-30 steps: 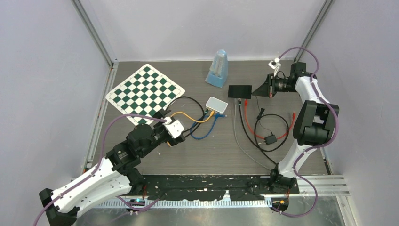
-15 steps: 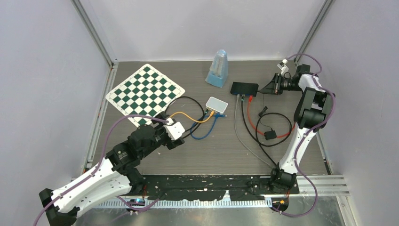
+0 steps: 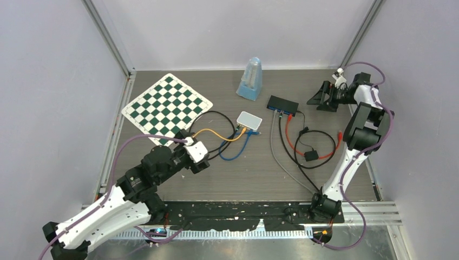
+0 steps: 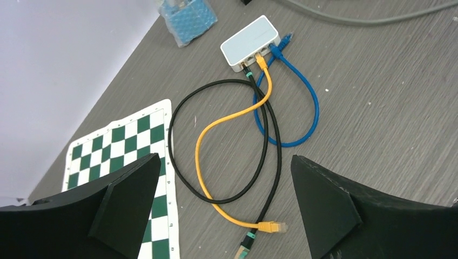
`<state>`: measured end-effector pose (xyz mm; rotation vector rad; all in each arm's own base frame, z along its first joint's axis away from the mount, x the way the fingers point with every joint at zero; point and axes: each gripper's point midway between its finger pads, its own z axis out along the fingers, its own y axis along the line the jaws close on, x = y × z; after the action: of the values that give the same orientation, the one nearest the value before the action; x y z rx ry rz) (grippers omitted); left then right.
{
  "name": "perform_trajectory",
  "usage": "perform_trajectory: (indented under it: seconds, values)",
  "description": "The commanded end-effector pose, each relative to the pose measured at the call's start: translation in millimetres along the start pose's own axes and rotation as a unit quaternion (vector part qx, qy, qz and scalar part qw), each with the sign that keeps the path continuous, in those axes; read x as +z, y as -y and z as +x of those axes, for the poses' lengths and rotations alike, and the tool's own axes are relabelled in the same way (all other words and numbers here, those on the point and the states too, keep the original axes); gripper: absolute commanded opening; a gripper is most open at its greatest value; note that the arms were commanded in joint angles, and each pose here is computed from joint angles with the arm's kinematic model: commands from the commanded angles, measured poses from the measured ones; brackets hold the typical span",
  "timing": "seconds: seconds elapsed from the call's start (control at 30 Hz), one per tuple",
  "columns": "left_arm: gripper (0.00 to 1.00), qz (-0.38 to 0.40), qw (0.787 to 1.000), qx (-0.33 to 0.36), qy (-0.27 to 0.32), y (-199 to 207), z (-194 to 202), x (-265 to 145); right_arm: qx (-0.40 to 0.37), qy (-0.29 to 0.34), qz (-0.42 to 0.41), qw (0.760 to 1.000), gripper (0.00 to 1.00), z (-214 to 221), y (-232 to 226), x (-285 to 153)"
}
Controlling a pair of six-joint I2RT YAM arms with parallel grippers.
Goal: Insert the plug into the switch port
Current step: Reset both arms
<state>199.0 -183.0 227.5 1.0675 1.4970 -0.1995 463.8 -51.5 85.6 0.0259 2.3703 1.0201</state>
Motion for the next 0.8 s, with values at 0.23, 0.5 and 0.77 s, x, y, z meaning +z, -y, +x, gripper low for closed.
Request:
perform_trajectory:
  seconds: [0.23,0.5,0.77]
  values:
    - [1.0,-0.081,0.988,-0.128,0.027,-41.6,-48.0,-14.0,-0.096,0.068,0.114,0.986,0.95,11.8,-127.6,-76.1]
    - [0.99,-0.097,0.948,-0.302,0.01,-61.9,-56.6,-3.9,-0.2,0.075,0.113,0.97,0.95,83.7,-247.6,-65.0]
    - [1.0,-0.083,0.938,-0.334,0.041,-57.2,-64.8,-20.5,-0.213,0.198,0.07,0.954,0.95,130.0,-286.5,-112.9]
